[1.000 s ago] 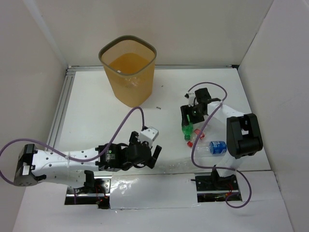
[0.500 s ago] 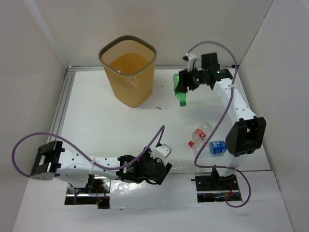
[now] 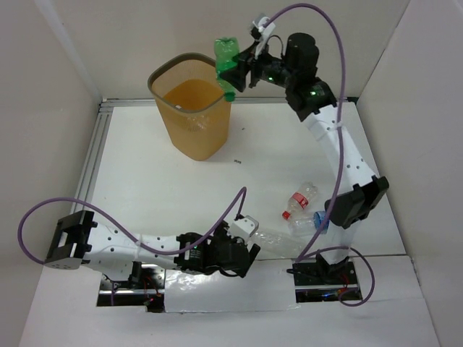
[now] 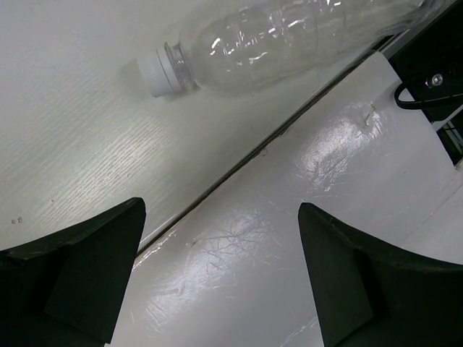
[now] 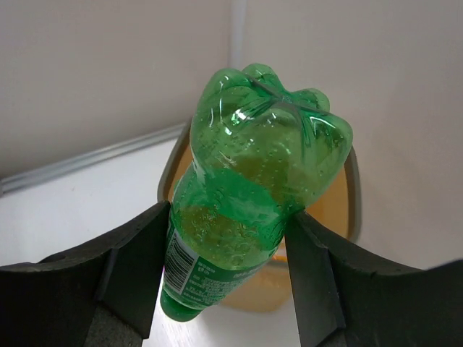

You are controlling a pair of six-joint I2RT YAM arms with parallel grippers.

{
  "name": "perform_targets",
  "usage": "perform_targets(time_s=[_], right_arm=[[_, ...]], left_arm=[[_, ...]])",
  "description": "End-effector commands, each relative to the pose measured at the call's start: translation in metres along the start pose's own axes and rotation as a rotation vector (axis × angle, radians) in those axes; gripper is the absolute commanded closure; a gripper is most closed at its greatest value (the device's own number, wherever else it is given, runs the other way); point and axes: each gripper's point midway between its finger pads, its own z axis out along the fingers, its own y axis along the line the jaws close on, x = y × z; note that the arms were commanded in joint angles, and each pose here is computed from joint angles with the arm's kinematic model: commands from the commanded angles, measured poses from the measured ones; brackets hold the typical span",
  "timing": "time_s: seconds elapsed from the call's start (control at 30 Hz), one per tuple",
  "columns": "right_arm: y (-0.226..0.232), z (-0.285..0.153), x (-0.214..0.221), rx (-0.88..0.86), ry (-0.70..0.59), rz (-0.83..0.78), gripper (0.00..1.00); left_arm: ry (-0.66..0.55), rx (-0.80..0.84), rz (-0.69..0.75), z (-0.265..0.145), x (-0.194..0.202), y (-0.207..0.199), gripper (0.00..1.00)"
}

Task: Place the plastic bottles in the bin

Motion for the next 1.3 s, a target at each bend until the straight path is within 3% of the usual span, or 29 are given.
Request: perform_targets(time_s=[0.0, 0.13, 0.2, 0.33, 0.4, 0.43, 0.57, 0.6, 0.73, 0.77, 0.83, 0.87, 0.9, 0.93, 0.97, 1.0, 1.1, 1.2, 1.27], right_arm=[[0.000, 0.035, -0.041, 0.064, -0.181, -0.028, 0.63], [-0.016, 0.079, -0.025, 0.187, -0.223, -0.011, 0.62], [-0.020, 0.096, -0.015, 0.195, -0.227, 0.008, 0.56], [-0.042, 0.126, 0.023, 0.250, -0.156, 0.028, 0.20], [-0.048, 0.130, 0.032, 0.274, -0.138, 0.036, 0.08], [-0.053, 0.127, 0.033, 0.283, -0.137, 0.035, 0.02], [-0.071, 0.091, 0.004, 0.306, -0.151, 0.031, 0.00], [-0.072, 0.070, -0.018, 0.313, -0.169, 0.020, 0.00], [-0.114, -0.011, -0.022, 0.441, -0.092, 0.048, 0.00], [-0.137, -0.042, -0.015, 0.499, -0.051, 0.030, 0.02], [-0.135, -0.083, 0.015, 0.521, 0.069, 0.059, 0.07], [-0.148, -0.111, 0.029, 0.558, 0.121, 0.047, 0.14], [-0.143, -0.123, 0.071, 0.528, 0.211, 0.097, 0.20], [-0.128, -0.147, 0.068, 0.523, 0.229, 0.091, 0.26], [-0.122, -0.161, 0.081, 0.518, 0.261, 0.103, 0.34], [-0.117, -0.180, 0.120, 0.500, 0.337, 0.145, 0.53], [-0.088, -0.228, 0.137, 0.513, 0.381, 0.153, 0.75], [-0.058, -0.268, 0.167, 0.541, 0.424, 0.193, 0.79], [-0.034, -0.285, 0.179, 0.540, 0.434, 0.203, 0.73]], left_arm=[[-0.032, 0.020, -0.047, -0.003, -0.010, -0.011, 0.00], [-0.025, 0.028, -0.030, -0.005, -0.007, -0.017, 0.00], [-0.025, 0.015, -0.025, -0.006, -0.010, -0.017, 0.00], [-0.022, -0.003, -0.007, -0.009, -0.008, -0.018, 0.00], [-0.014, -0.003, 0.005, -0.010, -0.006, -0.020, 0.00], [-0.021, -0.010, -0.004, -0.009, -0.009, -0.021, 0.00], [-0.057, -0.040, -0.026, -0.007, -0.020, -0.023, 0.00], [-0.058, -0.039, -0.027, -0.006, -0.021, -0.025, 0.00], [-0.082, -0.101, -0.126, -0.004, -0.038, -0.033, 0.00], [-0.097, -0.100, -0.198, -0.007, -0.048, -0.041, 0.00], [-0.087, -0.118, -0.280, -0.002, -0.049, -0.049, 0.00], [-0.084, -0.106, -0.410, -0.005, -0.056, -0.061, 0.00], [-0.062, -0.136, -0.457, -0.003, -0.053, -0.057, 0.00], [-0.048, -0.151, -0.504, 0.004, -0.052, -0.059, 0.00], [-0.043, -0.136, -0.556, 0.002, -0.055, -0.065, 0.00], [-0.027, -0.146, -0.663, 0.007, -0.057, -0.066, 0.00], [-0.004, -0.158, -0.867, 0.014, -0.066, -0.063, 0.00], [-0.002, -0.170, -1.027, 0.024, -0.077, -0.055, 0.00], [-0.012, -0.205, -1.055, 0.036, -0.080, -0.046, 0.00]])
